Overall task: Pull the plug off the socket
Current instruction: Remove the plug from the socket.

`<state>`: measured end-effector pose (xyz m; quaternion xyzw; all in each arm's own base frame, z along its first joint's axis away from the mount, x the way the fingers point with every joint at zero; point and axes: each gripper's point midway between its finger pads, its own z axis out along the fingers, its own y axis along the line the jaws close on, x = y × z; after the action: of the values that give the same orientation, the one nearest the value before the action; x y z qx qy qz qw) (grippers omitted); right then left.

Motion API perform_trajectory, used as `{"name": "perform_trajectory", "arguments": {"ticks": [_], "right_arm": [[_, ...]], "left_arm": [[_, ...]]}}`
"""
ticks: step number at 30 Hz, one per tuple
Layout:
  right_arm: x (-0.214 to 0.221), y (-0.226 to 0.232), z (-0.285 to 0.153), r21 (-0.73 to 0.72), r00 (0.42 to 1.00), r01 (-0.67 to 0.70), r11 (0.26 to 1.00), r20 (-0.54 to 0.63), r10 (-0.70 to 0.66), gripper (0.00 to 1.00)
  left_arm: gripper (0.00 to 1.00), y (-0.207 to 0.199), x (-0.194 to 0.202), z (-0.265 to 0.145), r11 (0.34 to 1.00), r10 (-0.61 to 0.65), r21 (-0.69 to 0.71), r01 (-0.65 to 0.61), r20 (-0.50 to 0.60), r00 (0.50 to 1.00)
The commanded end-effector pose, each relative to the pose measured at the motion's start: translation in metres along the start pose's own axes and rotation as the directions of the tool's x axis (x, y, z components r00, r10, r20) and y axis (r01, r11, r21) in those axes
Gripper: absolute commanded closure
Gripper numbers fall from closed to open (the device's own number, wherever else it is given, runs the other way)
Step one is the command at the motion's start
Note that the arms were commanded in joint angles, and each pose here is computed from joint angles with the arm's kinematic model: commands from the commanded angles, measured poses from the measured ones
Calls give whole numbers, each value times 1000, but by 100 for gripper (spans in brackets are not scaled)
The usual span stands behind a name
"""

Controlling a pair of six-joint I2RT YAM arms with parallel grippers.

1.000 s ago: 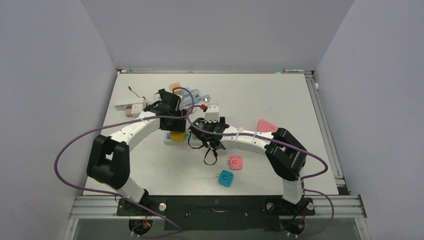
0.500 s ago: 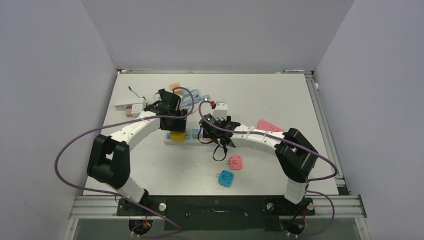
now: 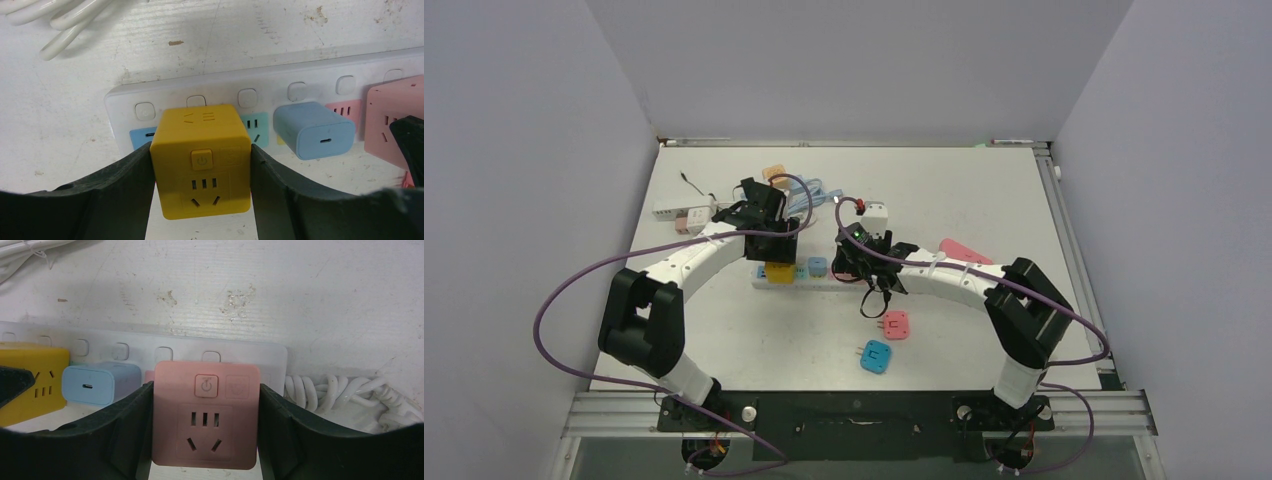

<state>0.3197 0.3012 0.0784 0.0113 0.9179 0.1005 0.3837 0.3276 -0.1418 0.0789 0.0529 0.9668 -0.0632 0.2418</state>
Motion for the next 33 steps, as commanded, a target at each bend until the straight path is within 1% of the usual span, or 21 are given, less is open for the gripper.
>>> {"name": "perform_trajectory", "arguments": {"ticks": [1,5,9,15,21,25,33], "right_arm": [[-2,-1,-4,-22,999,-40,999,-17,39,95],[-8,0,-10,18,1000,-17,1000,17,17,95],[-16,0,-20,90,997,32,995,70,-38,95],[-17,2,-24,183,988,108,977,88,-126,95],[-16,11,-27,230,977,157,961,104,-184,95],[-16,15,-26,229,977,162,960,102,-189,95],[-11,16,-23,183,984,137,973,87,-155,95]], "left_arm": [[100,-2,26,10,1000,5,22,-2,-111,994],[100,-3,27,11,1000,5,24,-3,-115,993],[100,-3,27,12,1000,4,24,-1,-119,993],[100,-4,28,14,1000,4,28,-1,-126,992],[100,-4,30,15,1000,4,28,0,-134,991],[100,-4,30,16,1000,4,28,0,-135,991],[100,-3,30,15,1000,5,27,-1,-136,991]]}}
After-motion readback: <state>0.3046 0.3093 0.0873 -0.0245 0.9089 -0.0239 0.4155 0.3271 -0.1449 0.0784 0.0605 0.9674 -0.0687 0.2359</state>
